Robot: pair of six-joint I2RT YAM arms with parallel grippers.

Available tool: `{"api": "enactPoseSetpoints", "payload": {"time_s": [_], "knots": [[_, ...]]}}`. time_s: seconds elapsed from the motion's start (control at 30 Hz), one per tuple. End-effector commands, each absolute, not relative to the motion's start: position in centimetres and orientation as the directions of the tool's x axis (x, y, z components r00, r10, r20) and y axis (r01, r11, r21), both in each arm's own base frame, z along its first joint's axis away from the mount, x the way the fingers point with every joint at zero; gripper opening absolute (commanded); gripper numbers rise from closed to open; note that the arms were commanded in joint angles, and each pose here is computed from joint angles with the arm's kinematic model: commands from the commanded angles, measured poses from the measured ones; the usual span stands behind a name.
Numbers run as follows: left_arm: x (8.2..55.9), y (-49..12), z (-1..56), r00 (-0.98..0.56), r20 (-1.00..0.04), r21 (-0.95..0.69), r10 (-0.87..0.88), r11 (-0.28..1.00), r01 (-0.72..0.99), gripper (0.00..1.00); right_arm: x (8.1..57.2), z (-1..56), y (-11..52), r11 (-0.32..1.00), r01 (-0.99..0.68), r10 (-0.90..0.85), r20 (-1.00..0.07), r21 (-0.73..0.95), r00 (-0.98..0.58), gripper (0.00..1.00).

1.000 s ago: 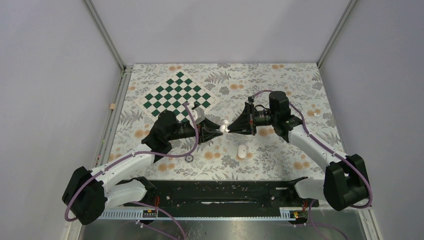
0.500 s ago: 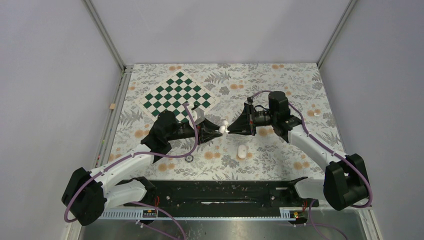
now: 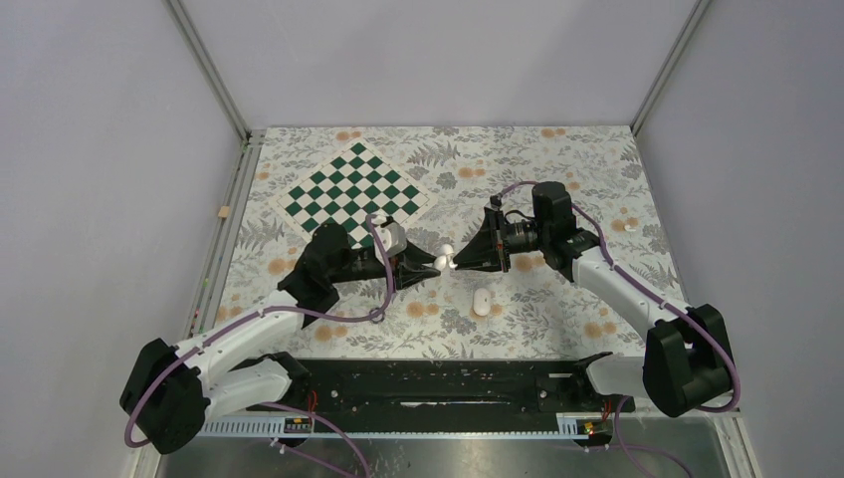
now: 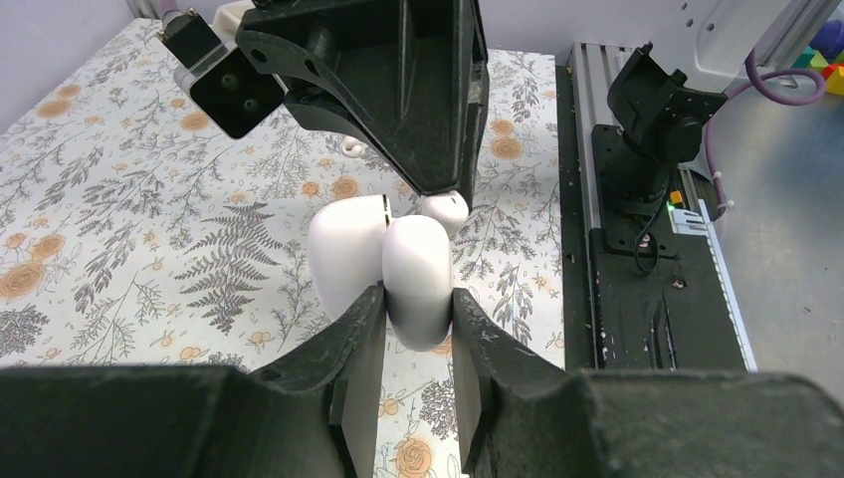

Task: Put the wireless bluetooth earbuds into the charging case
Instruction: Place the earbud in the charging case.

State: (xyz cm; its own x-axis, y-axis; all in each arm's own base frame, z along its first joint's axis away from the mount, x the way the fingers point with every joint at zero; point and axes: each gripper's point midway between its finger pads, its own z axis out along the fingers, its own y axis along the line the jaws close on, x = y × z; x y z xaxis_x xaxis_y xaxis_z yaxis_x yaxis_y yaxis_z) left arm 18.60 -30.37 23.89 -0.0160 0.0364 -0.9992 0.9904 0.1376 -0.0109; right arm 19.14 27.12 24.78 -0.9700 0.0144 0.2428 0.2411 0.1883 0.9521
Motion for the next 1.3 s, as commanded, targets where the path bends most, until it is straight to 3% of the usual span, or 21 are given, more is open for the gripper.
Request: {"api": "enactPoseSetpoints", "payload": {"time_s": [0.0,0.27,0.73,0.97,1.13,1.27], "knots": [[16.0,-30.6,25.5,0.113,-0.994,0.112,-0.017,0.02,0.993,0.0,19.9,26.0,27.3,0.186,0.17,0.021,0.169,0.968,-0.985,0.0],[15.5,-31.0,25.5,0.125,-0.992,0.125,-0.003,-0.015,0.992,0.0,19.5,26.9,27.2,0.185,0.112,0.003,0.114,0.976,-0.994,0.0],[14.8,-31.5,26.5,0.104,-0.994,0.104,-0.014,-0.052,0.993,0.0,19.6,25.9,27.0,0.228,0.141,0.04,0.135,0.964,-0.99,0.01],[15.0,-31.8,26.9,0.008,-1.0,0.008,-0.002,-0.045,0.999,0.0,19.9,25.9,27.1,0.228,0.154,0.051,0.146,0.961,-0.988,0.09],[15.6,-32.2,26.9,-0.082,-0.997,-0.082,0.016,-0.016,0.996,0.0,20.1,25.6,27.2,0.217,0.173,0.058,0.164,0.961,-0.985,0.31],[16.0,-32.3,27.3,-0.127,-0.992,-0.127,0.007,0.011,0.992,0.0,20.1,25.3,27.2,0.22,0.184,0.058,0.175,0.958,-0.983,0.41]]}}
